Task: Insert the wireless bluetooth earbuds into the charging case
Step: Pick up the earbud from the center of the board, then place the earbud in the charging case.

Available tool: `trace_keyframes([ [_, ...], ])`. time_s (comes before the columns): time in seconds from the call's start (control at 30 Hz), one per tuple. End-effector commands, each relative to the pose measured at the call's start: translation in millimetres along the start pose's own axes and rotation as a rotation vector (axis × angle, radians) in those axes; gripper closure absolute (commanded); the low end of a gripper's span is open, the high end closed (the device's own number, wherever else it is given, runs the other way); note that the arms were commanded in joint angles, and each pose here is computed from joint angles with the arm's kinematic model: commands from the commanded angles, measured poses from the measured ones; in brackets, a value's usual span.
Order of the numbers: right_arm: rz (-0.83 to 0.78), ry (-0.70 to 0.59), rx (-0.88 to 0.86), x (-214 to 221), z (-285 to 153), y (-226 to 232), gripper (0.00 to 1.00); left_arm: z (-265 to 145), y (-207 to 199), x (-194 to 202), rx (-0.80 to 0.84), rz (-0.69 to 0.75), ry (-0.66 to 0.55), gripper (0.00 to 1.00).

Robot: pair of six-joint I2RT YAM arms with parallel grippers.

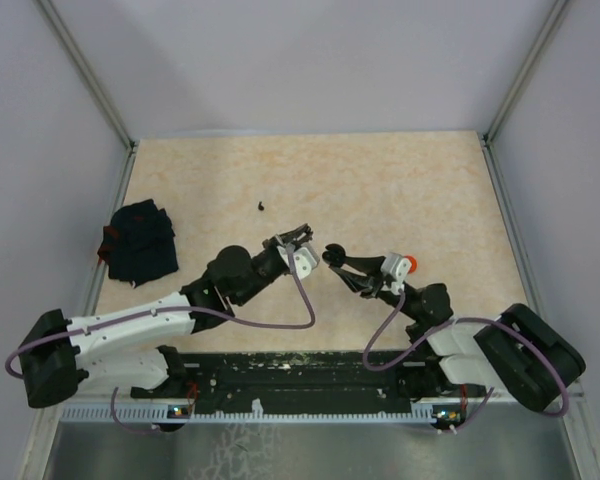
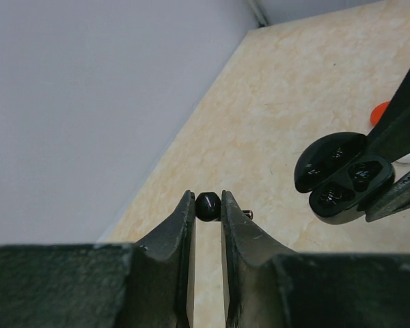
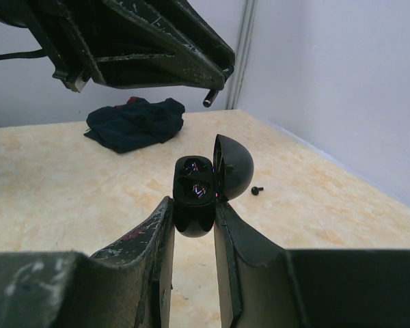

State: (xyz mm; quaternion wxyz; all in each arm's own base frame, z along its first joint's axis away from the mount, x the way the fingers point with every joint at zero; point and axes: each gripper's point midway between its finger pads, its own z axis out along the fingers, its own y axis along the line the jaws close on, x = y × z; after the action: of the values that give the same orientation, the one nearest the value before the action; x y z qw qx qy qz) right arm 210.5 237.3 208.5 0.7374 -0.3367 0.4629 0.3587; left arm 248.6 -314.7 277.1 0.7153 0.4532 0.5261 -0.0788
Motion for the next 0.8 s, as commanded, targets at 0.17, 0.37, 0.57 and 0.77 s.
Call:
trace_keyframes([
  [0.17,-0.038,-0.112,-0.025,-33,7,2,1.0,-5,-15,-38,0.101,0.055,-0.208,0.86],
  [0.37,-0.03,-0.104,-0.002,-31,7,-2,1.0,-6,-23,-42,0.136,0.085,-0.222,0.86],
  [0.57,-0.02,-0.094,0.008,-29,8,-4,1.0,-4,-32,-39,0.127,0.157,-0.194,0.86],
  [0.77,-0.016,-0.092,0.001,-29,9,-3,1.0,-1,-36,-41,0.105,0.239,-0.186,0.87],
])
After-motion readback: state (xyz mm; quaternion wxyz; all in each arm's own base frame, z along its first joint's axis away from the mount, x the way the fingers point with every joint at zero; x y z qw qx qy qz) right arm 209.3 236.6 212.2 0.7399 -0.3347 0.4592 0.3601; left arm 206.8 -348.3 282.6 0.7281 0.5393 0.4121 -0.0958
